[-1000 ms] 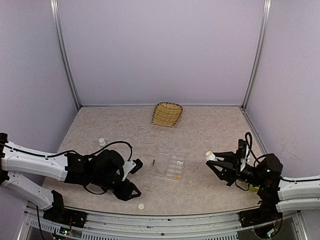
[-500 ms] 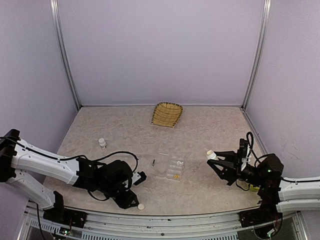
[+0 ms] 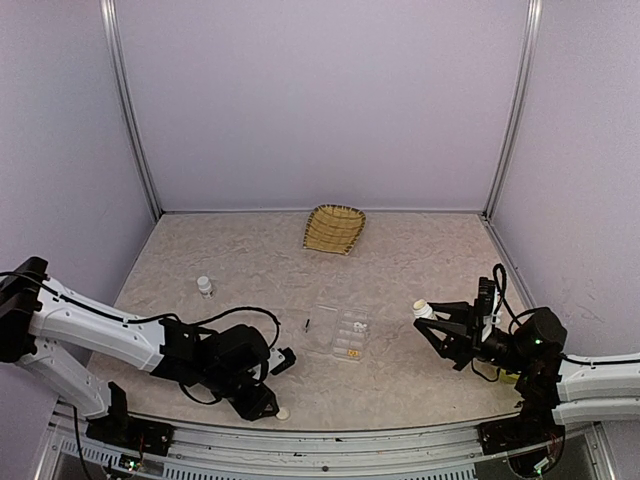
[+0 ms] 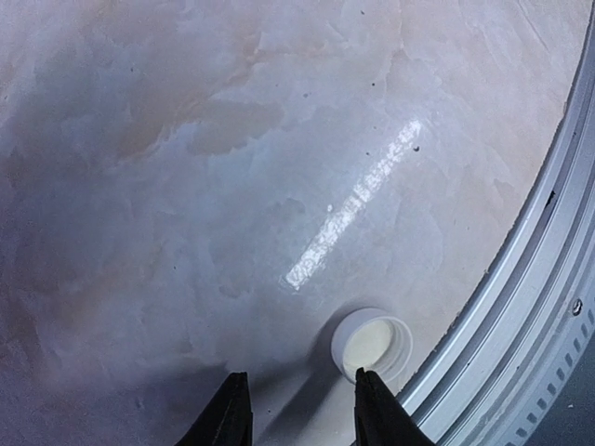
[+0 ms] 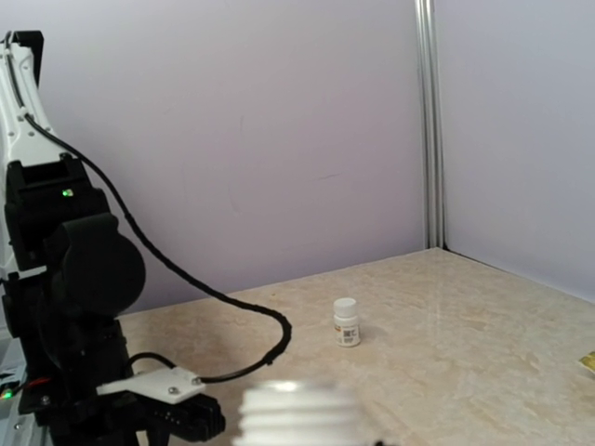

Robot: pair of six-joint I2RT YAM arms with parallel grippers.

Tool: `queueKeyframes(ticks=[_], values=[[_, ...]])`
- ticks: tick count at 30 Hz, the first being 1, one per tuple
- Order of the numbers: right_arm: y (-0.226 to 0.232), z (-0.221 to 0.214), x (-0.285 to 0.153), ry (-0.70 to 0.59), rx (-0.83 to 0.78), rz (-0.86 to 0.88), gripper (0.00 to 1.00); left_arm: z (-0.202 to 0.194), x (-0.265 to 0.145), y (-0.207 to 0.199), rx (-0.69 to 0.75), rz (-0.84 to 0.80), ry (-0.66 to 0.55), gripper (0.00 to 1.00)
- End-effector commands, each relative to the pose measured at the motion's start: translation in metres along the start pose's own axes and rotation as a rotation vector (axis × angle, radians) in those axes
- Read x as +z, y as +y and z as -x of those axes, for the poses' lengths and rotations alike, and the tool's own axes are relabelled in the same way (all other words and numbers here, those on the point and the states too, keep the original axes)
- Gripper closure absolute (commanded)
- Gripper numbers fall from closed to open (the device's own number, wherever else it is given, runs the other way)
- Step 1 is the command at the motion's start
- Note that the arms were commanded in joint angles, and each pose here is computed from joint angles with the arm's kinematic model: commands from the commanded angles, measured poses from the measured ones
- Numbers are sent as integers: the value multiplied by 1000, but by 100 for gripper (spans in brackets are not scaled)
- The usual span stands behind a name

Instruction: Sort the pills into containers

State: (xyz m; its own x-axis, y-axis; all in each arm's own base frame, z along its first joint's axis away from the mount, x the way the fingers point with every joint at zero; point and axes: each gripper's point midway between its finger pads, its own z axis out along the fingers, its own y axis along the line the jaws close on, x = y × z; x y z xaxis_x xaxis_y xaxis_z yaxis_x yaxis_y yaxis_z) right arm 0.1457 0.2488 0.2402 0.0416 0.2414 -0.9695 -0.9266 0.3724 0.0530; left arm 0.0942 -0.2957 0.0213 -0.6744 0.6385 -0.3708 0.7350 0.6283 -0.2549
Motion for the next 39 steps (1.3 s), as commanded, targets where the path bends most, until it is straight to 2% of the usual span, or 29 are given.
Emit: queueKeyframes(ticks=[1, 9, 39], values=[[-4, -4, -2, 10, -2, -21, 100, 18, -3, -12, 13, -30, -48, 63], [-5, -4, -2, 11, -2, -25, 100, 27, -6, -14, 20, -31, -74, 65], [-5, -2, -3, 5, 0, -27, 100, 4, 8, 7, 9, 53, -5, 73]])
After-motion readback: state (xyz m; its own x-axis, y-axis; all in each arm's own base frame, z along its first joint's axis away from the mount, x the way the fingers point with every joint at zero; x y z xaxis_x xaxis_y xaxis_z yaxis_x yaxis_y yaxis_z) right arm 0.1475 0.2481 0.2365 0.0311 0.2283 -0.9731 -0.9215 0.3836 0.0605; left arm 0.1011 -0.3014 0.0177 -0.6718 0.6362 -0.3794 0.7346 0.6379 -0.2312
